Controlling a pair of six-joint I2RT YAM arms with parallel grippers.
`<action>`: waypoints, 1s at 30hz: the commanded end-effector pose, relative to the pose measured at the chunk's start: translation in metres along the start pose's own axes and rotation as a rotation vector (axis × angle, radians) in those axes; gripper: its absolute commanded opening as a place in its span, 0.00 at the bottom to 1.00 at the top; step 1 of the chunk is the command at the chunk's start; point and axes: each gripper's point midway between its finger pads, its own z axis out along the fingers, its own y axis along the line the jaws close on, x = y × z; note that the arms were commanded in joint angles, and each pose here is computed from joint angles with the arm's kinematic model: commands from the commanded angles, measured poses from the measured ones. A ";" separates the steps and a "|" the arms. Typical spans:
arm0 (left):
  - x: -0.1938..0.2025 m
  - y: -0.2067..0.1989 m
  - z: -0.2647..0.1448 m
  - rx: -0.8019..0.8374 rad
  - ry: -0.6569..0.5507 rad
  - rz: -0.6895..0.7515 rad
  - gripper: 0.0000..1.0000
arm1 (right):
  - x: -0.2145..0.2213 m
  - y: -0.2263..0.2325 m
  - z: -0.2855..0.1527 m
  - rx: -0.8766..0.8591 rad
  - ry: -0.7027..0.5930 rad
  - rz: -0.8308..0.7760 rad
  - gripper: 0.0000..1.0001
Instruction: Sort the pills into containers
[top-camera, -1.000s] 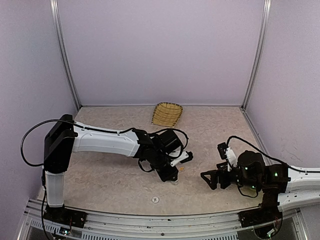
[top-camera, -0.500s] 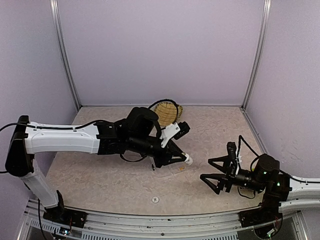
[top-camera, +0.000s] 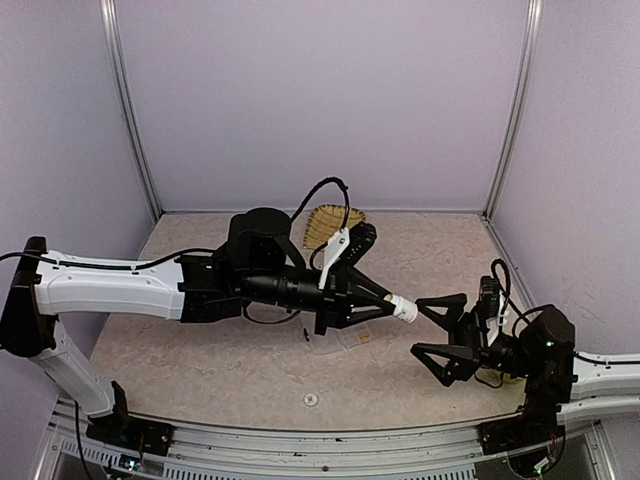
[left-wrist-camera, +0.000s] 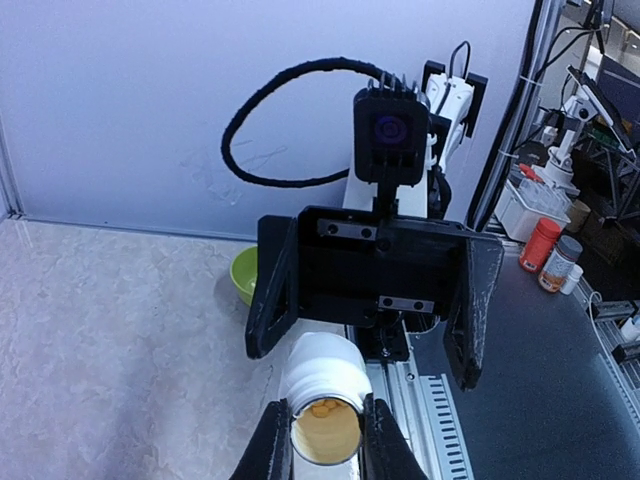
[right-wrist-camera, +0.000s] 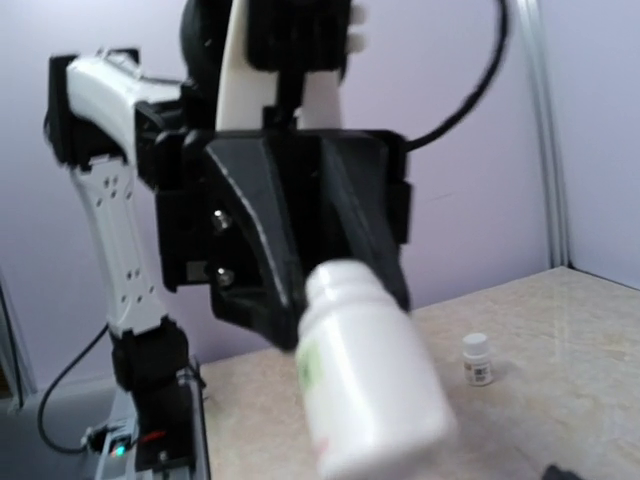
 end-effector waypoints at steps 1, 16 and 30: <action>-0.007 -0.014 0.010 0.070 -0.026 0.010 0.03 | -0.021 0.011 0.014 -0.070 -0.037 -0.056 0.93; 0.004 -0.016 0.013 0.082 0.002 -0.002 0.03 | -0.015 0.016 0.027 -0.119 -0.004 -0.062 0.57; 0.009 -0.013 0.012 0.060 0.019 -0.008 0.14 | -0.014 0.013 0.022 -0.104 -0.009 -0.051 0.17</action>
